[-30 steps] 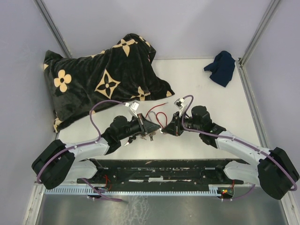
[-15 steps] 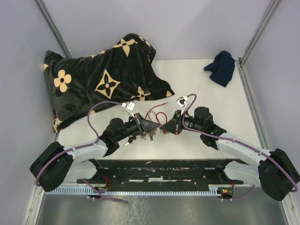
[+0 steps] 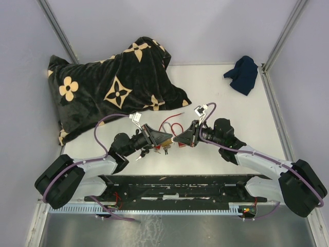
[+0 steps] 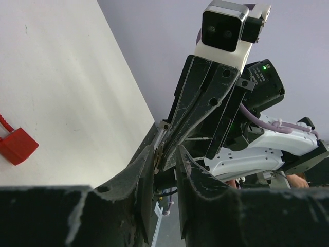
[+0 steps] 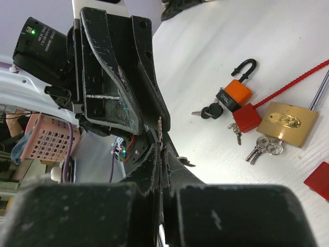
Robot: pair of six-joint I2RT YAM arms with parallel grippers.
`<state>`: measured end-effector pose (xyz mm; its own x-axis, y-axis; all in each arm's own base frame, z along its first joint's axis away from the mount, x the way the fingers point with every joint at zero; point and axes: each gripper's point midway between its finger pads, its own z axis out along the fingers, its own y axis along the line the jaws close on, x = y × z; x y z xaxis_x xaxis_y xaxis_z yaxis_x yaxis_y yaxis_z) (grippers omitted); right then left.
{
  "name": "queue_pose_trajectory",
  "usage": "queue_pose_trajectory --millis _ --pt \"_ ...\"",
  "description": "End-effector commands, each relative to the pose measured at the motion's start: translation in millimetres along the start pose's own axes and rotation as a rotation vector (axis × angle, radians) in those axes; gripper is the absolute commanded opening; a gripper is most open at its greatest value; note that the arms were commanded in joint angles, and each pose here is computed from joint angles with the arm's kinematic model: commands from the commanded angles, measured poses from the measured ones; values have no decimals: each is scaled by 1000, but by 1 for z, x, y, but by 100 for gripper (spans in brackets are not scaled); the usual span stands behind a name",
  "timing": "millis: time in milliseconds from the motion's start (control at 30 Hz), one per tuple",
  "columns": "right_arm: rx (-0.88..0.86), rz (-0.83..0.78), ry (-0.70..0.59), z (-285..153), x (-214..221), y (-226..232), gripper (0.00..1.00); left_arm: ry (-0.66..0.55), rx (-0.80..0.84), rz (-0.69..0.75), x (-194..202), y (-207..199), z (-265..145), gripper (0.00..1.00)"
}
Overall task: Unlock with the key
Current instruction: Pick up the key from the center of the board.
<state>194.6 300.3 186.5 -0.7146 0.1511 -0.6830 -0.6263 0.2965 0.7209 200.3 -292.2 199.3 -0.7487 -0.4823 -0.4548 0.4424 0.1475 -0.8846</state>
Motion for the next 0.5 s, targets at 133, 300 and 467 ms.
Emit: queue_pose_trajectory --millis 133,300,467 --pt "-77 -29 -40 2 -11 17 2 -31 79 3 -9 -18 -2 22" --pt "-91 -23 -31 3 -10 17 2 -36 71 6 -10 -17 -1 12" --pt "-90 -21 -31 4 -9 16 2 -47 67 12 -12 -16 -2 3"
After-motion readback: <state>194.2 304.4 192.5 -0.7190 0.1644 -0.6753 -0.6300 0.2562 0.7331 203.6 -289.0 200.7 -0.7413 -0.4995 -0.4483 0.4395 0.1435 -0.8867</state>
